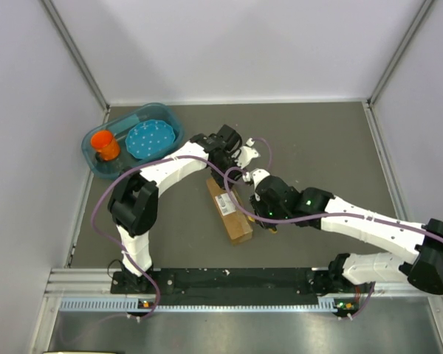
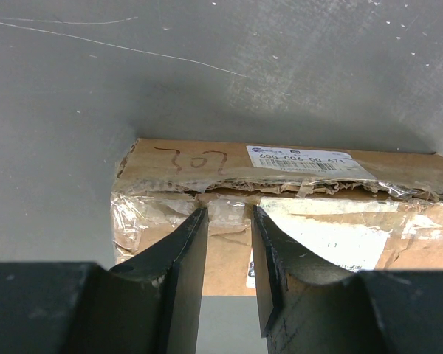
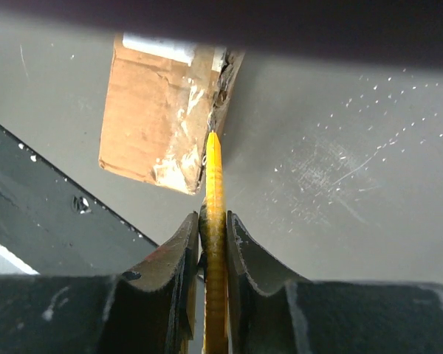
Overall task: Unpack the express box
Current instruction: Cut the express box at the center of the board.
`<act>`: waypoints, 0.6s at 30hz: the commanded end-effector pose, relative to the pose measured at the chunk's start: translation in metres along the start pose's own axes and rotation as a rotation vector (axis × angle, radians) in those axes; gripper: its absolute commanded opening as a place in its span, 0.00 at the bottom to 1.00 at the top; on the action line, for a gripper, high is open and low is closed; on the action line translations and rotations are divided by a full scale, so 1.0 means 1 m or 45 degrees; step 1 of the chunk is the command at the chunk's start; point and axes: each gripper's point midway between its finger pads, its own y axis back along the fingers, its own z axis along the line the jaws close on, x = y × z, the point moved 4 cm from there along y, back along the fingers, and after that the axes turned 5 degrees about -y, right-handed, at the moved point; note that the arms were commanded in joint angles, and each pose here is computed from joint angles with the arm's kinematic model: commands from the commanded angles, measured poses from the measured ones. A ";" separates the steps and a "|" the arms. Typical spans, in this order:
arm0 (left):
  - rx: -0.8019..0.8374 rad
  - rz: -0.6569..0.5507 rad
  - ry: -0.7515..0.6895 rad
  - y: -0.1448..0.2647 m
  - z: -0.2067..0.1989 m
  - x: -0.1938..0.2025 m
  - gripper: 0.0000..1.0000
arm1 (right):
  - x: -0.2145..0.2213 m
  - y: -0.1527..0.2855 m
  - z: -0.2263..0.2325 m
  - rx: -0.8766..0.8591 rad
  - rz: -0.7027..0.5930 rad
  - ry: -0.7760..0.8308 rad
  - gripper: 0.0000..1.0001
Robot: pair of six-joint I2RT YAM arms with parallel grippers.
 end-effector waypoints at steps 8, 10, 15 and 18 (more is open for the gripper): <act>-0.024 0.263 0.070 -0.024 0.004 0.051 0.36 | 0.012 0.009 0.008 -0.052 0.237 0.075 0.00; -0.027 0.260 0.067 -0.023 0.004 0.051 0.36 | 0.014 0.010 0.011 -0.076 0.269 0.081 0.00; -0.032 0.260 0.067 -0.022 0.005 0.051 0.36 | 0.021 0.017 0.012 -0.104 0.345 0.095 0.00; -0.037 0.255 0.069 -0.021 0.006 0.050 0.36 | 0.022 0.022 0.014 -0.125 0.366 0.106 0.00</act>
